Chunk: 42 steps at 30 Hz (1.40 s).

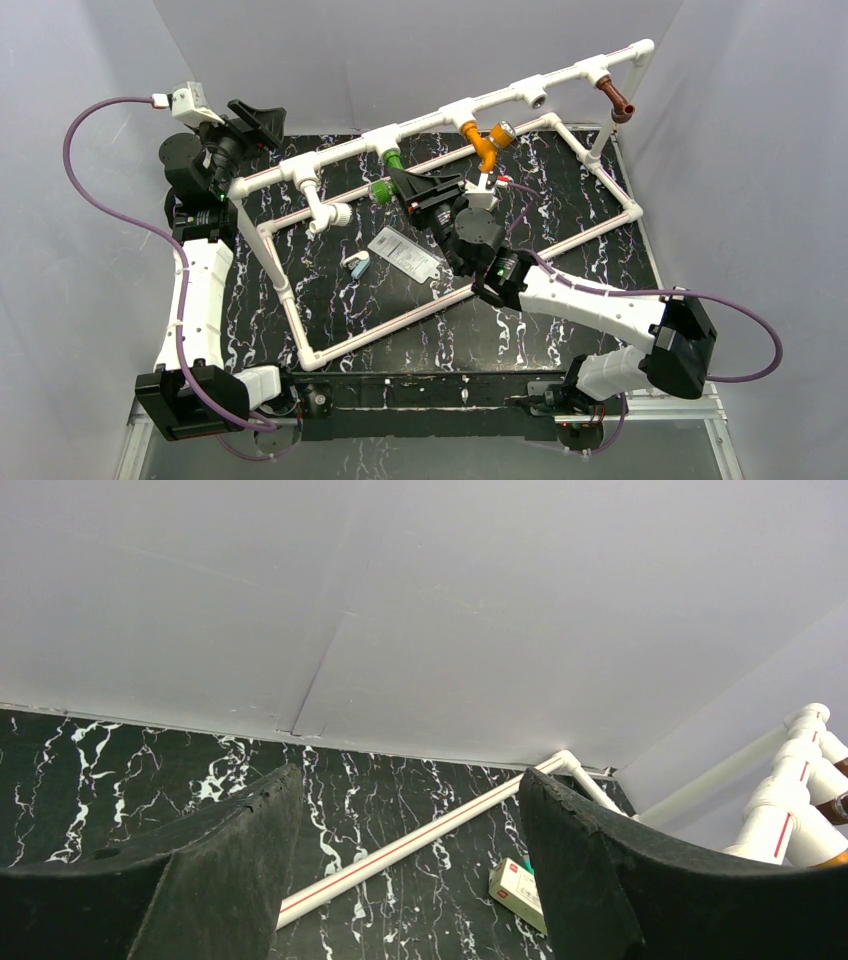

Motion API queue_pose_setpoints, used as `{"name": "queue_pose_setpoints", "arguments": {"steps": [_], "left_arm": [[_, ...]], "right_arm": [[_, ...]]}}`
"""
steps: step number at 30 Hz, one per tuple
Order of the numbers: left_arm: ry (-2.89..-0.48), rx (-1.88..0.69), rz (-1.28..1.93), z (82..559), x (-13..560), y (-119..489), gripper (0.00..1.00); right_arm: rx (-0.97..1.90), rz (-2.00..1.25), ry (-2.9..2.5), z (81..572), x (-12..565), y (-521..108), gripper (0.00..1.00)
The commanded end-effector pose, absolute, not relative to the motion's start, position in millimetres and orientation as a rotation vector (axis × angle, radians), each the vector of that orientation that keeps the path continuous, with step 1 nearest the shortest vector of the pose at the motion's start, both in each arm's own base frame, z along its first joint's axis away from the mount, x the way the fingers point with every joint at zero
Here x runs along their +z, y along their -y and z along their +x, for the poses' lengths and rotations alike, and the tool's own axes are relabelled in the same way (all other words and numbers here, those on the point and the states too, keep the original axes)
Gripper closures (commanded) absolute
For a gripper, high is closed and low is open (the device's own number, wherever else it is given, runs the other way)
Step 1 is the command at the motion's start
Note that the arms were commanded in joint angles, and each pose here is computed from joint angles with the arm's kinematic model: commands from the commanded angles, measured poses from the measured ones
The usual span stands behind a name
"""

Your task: Install the water faucets

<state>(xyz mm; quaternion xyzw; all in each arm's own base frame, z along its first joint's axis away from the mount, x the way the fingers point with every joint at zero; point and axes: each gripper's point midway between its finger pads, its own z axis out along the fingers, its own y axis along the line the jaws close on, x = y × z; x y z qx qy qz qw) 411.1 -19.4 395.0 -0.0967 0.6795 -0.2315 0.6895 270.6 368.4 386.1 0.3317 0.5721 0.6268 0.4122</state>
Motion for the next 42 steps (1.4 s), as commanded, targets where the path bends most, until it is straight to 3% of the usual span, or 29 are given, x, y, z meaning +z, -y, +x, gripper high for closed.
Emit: {"name": "queue_pose_setpoints", "arguments": {"steps": [1,4,10,15,28,42], "left_arm": [[-2.114,-0.518,-0.498,394.0,192.7,12.7,0.24],[-2.114,-0.517,-0.498,393.9,192.9,12.9,0.24],[-2.114,-0.514,-0.499,394.0,192.4,12.2,0.24],[-2.112,-0.513,-0.498,394.0,193.2,12.1,0.24],[-2.118,-0.517,-0.503,394.4,191.3,12.4,0.24],[-2.121,-0.524,-0.503,394.5,190.2,13.4,0.24]], "right_arm": [[1.777,1.014,-1.234,264.8,455.4,-336.6,0.9],[1.755,0.995,-1.249,263.4,451.4,-334.6,0.77],[1.724,0.914,-1.267,257.2,448.0,-331.6,0.39],[1.703,0.828,-1.287,250.2,448.1,-330.1,0.23],[1.382,0.431,-1.394,233.4,438.0,-310.9,0.1],[0.563,-0.497,-1.17,219.8,444.7,-274.3,0.09]]}}
